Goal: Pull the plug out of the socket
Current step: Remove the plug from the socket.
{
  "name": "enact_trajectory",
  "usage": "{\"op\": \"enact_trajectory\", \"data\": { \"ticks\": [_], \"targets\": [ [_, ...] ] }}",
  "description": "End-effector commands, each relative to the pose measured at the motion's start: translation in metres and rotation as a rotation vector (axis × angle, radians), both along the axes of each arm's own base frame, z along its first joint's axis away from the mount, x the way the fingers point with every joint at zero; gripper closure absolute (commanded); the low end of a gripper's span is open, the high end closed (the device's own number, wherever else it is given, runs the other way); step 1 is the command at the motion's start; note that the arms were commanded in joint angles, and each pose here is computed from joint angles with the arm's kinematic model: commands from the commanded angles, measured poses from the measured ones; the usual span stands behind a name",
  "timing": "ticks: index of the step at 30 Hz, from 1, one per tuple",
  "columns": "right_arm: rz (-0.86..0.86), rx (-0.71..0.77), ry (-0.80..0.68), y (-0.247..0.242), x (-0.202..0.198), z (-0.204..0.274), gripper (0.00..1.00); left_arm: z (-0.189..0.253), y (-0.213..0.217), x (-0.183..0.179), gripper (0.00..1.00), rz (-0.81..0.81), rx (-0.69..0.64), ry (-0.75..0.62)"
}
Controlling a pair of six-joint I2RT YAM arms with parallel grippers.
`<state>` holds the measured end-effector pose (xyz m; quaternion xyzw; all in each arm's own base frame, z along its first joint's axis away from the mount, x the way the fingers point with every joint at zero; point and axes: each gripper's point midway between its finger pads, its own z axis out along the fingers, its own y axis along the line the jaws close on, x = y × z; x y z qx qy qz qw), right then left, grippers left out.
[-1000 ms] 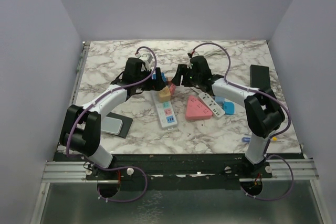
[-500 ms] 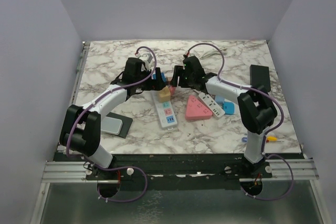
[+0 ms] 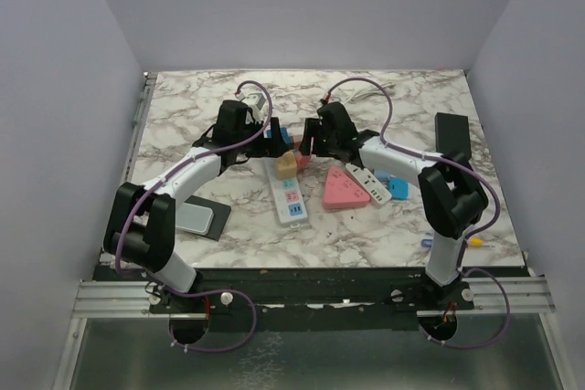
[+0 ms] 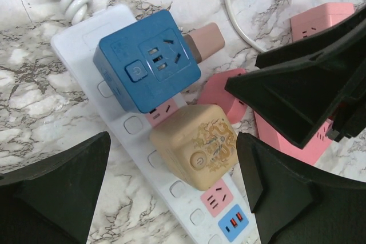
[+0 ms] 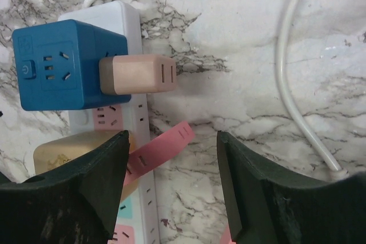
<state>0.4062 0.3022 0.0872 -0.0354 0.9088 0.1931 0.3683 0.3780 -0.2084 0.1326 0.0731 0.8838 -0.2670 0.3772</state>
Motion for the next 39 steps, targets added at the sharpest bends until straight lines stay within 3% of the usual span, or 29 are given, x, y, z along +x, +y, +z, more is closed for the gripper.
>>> {"op": "enact_trajectory", "data": {
  "ticks": [1,7,11,25,31,39],
  "targets": [
    [0.011,-0.057,0.079,-0.012,-0.036,-0.012,0.35,0.004,-0.002,-0.002,0.04,-0.013,-0.017,-0.013],
    [0.017,-0.029,0.033,-0.01,-0.035,0.01,0.34,0.004,-0.004,-0.003,0.04,-0.023,-0.016,-0.013],
    [0.04,-0.06,-0.067,-0.018,-0.026,0.026,0.24,0.006,-0.006,-0.004,0.04,-0.045,-0.025,-0.015],
    [0.493,0.14,-0.27,0.03,-0.038,0.06,0.22,0.014,0.012,0.006,0.04,-0.01,-0.088,0.002],
    [0.597,0.17,-0.267,0.045,-0.029,0.047,0.24,0.016,0.014,0.006,0.04,-0.003,-0.091,-0.001],
    [0.584,0.137,-0.167,0.044,-0.029,0.029,0.27,0.02,0.017,0.007,0.04,0.006,-0.083,-0.018]
  ]
}}
